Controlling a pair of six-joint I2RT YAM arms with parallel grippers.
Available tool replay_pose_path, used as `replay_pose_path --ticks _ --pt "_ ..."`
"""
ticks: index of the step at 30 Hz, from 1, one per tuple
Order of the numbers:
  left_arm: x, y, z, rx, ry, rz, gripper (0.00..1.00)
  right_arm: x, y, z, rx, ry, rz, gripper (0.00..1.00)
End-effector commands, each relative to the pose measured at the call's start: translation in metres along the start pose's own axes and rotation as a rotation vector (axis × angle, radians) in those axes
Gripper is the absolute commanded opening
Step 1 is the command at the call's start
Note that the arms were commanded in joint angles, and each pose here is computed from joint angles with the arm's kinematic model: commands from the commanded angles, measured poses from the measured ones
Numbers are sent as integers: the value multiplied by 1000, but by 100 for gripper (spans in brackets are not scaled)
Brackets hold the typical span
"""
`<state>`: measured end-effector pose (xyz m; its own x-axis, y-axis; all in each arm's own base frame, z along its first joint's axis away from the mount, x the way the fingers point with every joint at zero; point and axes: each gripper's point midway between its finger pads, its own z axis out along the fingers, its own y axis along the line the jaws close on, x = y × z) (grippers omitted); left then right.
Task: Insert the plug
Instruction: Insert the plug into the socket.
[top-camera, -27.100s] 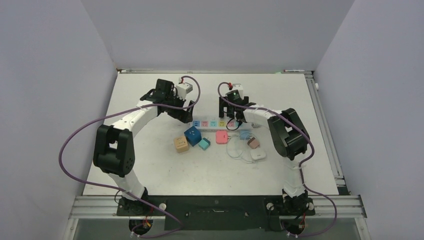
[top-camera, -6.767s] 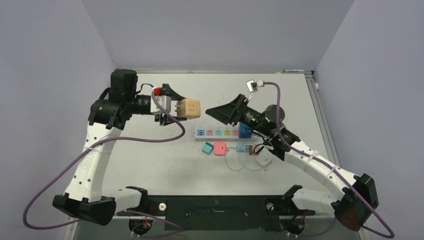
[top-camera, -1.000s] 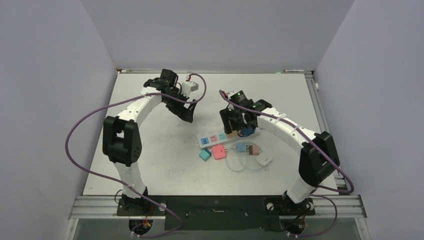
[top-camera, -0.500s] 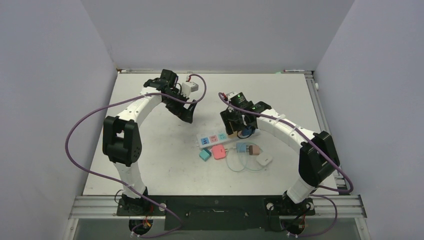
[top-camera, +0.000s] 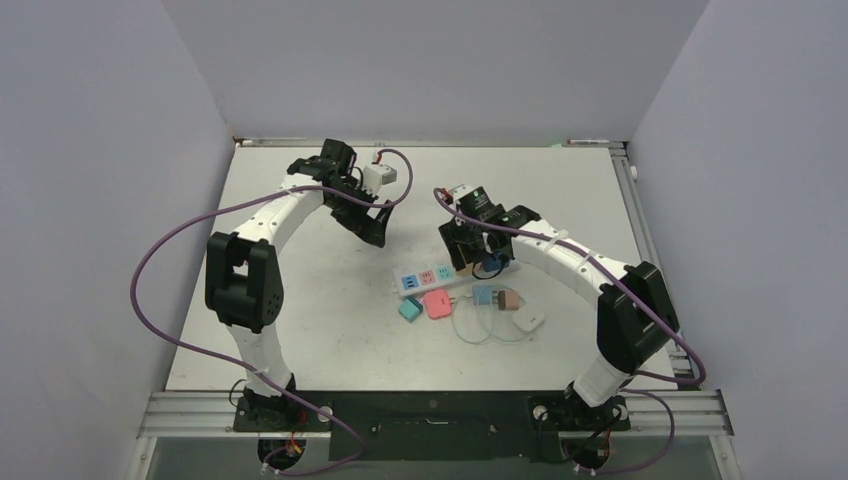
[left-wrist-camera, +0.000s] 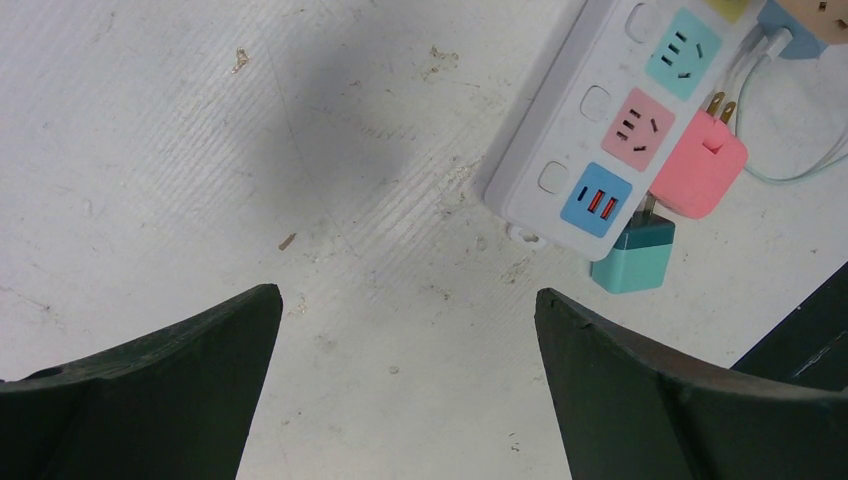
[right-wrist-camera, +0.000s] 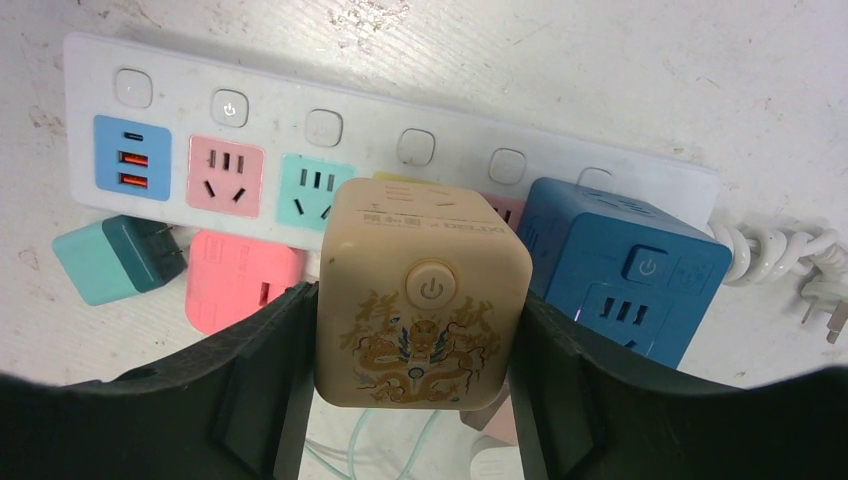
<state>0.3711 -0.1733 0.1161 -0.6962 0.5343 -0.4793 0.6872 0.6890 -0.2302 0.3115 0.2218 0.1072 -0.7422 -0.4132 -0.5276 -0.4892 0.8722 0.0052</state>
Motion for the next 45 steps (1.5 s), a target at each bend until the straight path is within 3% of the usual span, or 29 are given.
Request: replay_pose_path --ticks 1,31,45 --pt "-10 -2 -13 -16 -31 13 96 -14 2 6 13 -47 -32 5" --pt "-9 -3 -17 -24 -33 9 96 4 0 13 158 -11 -23 5" --pt "-7 -4 -17 -22 -33 9 96 5 6 13 140 -7 -21 5"
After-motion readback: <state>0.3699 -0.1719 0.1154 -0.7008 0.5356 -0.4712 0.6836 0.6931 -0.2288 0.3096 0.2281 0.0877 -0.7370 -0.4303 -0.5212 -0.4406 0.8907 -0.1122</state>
